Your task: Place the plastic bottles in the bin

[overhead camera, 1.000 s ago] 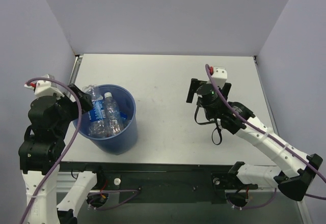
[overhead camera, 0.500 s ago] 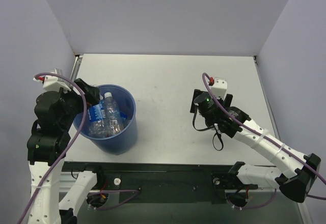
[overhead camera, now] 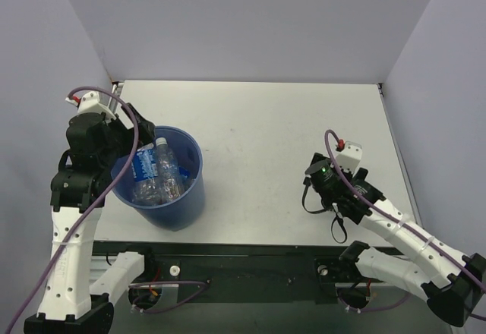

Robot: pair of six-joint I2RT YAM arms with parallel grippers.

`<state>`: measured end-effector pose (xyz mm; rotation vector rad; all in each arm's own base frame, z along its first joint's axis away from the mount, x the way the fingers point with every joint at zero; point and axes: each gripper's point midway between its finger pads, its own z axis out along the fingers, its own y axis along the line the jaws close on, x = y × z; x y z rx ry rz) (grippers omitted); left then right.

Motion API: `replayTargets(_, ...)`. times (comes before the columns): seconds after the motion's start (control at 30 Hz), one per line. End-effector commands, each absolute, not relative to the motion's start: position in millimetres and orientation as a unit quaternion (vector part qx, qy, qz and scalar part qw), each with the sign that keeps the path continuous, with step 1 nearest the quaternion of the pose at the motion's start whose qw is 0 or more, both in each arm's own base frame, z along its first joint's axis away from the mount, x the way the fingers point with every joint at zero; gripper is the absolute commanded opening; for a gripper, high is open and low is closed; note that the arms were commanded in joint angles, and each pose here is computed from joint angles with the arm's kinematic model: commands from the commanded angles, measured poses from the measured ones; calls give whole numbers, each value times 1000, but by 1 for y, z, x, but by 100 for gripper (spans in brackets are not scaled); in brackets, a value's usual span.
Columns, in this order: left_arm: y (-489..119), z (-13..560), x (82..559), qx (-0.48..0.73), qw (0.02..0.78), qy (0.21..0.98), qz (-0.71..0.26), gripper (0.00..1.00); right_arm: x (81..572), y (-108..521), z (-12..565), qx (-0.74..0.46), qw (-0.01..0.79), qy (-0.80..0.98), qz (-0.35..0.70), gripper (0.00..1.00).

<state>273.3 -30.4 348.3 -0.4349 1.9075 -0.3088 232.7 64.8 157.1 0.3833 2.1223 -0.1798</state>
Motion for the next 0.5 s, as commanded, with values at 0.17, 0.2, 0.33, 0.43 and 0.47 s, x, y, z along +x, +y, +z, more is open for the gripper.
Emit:
replayTargets(0.17,-26,371,276,-170,575,792,-117,97,216,32,132,222,444,863,-96,100)
replayTargets(0.2,-26,372,276,-169,574,793,-116,97,217,31,135,226,447,860,-96,100)
replayTargets(0.33,-25,373,275,-166,575,793,-112,97,220,26,145,228,459,852,-102,100)
replayTargets(0.43,-25,371,276,-167,572,795,-113,97,223,26,152,232,465,849,-100,100)
replayTargets(0.47,-25,370,276,-168,571,796,-113,97,224,26,155,231,467,848,-98,100)
